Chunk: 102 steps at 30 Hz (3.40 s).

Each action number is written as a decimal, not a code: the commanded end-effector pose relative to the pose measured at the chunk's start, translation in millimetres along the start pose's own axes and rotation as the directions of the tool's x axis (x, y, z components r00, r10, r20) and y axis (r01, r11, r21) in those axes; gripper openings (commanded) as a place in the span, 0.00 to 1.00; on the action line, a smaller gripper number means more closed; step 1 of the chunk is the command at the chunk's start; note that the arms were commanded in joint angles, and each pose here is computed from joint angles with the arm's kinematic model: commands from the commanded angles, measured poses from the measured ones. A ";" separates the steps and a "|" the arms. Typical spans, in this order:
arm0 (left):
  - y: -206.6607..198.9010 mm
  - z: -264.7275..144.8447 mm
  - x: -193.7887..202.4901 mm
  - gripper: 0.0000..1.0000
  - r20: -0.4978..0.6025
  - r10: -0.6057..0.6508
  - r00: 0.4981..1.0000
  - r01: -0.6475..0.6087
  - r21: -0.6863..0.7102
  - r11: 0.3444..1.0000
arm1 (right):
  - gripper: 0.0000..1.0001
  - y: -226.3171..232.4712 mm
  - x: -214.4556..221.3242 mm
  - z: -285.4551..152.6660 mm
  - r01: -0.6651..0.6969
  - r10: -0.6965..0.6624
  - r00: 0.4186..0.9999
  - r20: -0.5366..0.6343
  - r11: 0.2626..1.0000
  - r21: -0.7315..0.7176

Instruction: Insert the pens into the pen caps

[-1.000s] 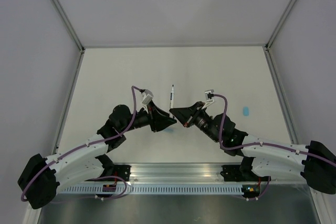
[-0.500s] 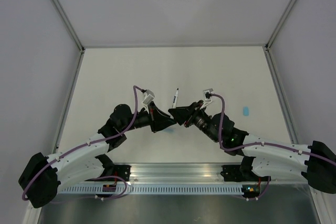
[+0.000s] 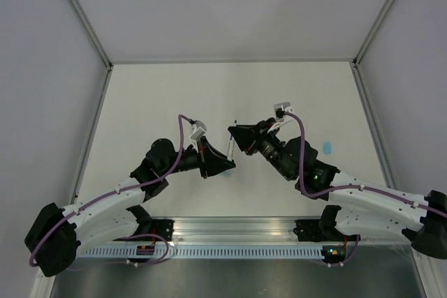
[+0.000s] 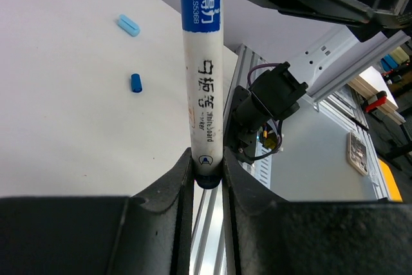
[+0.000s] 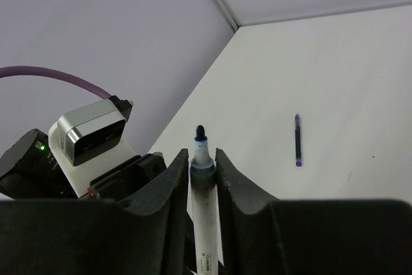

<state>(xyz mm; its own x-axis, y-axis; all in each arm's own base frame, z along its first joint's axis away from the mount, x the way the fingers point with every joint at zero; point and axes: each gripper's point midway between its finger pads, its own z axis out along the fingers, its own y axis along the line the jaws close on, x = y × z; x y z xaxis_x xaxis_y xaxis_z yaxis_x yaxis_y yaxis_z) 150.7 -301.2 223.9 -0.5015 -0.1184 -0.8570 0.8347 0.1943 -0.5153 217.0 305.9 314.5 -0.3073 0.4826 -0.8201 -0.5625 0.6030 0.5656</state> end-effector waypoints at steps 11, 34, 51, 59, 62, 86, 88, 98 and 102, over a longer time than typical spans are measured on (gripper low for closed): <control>-8.8 -2.5 -20.2 0.43 0.073 0.061 0.995 -0.062 0.006 0.998 | 0.00 0.0 17.1 0.2 -0.006 0.005 0.999 -0.045 1.000 -0.020; 2.4 3.8 -14.4 0.54 0.041 0.046 0.998 -0.045 -0.026 0.999 | 0.00 6.5 23.6 -6.4 -0.113 0.110 0.993 -0.032 0.990 -0.087; 11.7 5.5 -14.8 0.02 0.035 0.059 0.998 -0.057 -0.069 0.996 | 0.49 -19.3 27.1 -9.9 -0.081 0.085 0.995 -0.057 0.995 0.059; 47.2 1.8 -12.8 0.02 0.039 0.039 0.998 -0.028 -0.256 0.966 | 0.56 -100.2 -30.5 -71.4 -0.168 0.105 0.983 0.154 0.857 0.488; 49.1 -0.3 -14.0 0.02 0.039 0.048 0.998 -0.036 -0.273 0.961 | 0.55 -132.8 -37.2 -92.5 -0.163 0.055 0.981 0.185 0.751 0.640; 59.1 -82.1 -66.3 0.02 0.312 0.221 0.924 -0.010 -0.559 0.829 | 0.66 -255.5 36.9 -103.8 0.640 -0.635 -0.357 -0.685 0.369 -0.675; 72.1 -99.2 -72.2 0.02 0.360 0.221 0.906 0.066 -0.637 0.768 | 0.66 -262.3 56.2 -135.0 0.523 -0.617 -0.431 -0.659 0.425 -0.739; 81.7 -111.8 -70.0 0.02 0.382 0.214 0.899 0.118 -0.682 0.721 | 0.63 -289.5 105.1 -163.9 0.389 -0.671 -0.468 -0.575 0.428 -0.816; 83.9 -111.6 -69.8 0.02 0.376 0.214 0.902 0.119 -0.691 0.713 | 0.63 -292.6 111.7 -159.1 0.370 -0.675 -0.468 -0.571 0.437 -0.820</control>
<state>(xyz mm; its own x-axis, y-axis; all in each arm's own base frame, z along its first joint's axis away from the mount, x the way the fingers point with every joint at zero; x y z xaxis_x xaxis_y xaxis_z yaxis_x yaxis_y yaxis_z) 226.6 -171.8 238.3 -0.1955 -0.4089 -0.8914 0.4101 0.7915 -0.4531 216.4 70.7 46.9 0.0225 -0.9997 -0.0105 -0.9925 -0.0211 -0.1205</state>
